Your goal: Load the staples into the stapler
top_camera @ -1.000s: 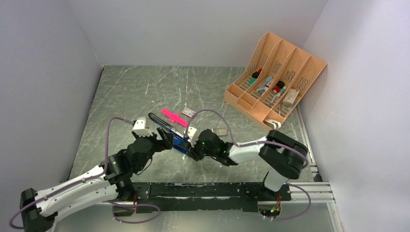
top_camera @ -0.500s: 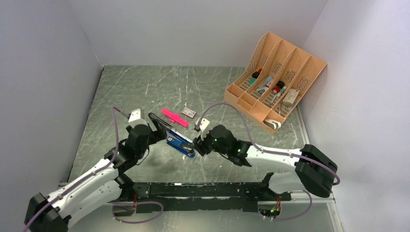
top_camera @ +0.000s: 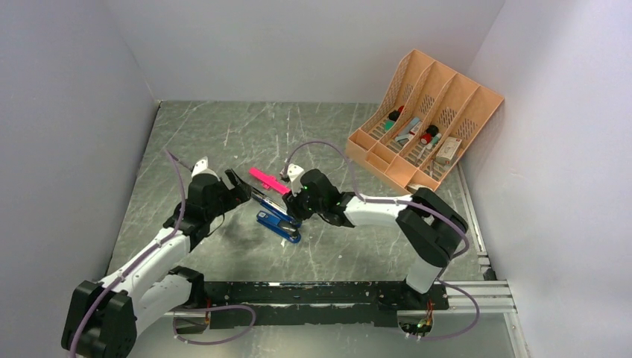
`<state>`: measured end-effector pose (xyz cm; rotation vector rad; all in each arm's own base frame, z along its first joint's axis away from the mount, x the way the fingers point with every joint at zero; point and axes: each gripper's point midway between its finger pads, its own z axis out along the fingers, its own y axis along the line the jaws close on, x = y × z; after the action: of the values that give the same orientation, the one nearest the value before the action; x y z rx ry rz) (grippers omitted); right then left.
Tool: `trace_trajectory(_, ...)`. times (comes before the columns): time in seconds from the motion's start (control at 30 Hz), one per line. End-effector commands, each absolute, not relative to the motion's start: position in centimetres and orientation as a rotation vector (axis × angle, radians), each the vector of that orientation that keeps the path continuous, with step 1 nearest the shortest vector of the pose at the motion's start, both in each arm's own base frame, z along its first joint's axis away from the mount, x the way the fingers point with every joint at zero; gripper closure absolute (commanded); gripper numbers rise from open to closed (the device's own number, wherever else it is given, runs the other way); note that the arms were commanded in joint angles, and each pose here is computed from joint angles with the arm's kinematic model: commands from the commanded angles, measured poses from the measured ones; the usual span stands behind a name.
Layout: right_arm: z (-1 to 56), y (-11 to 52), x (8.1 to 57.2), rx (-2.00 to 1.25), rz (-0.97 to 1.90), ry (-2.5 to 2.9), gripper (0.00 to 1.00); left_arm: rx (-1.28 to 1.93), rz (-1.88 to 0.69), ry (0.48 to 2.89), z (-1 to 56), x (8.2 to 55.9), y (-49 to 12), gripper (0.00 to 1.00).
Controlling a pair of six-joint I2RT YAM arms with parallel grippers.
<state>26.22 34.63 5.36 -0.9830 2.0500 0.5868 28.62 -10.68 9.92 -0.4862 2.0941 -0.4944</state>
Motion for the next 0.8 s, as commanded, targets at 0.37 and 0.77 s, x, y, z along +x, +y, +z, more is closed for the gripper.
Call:
trace_trajectory(0.37,2.4,35.3,26.5,-1.017,0.630,2.111,0.55,-0.488,-0.635,2.056,9.8,29.9,-11.0,0.05)
trace_trajectory(0.77,9.2,35.2,27.5,-0.899,0.650,1.923,0.54,-0.486,-0.630,2.033,10.3,29.6,-10.7,0.06)
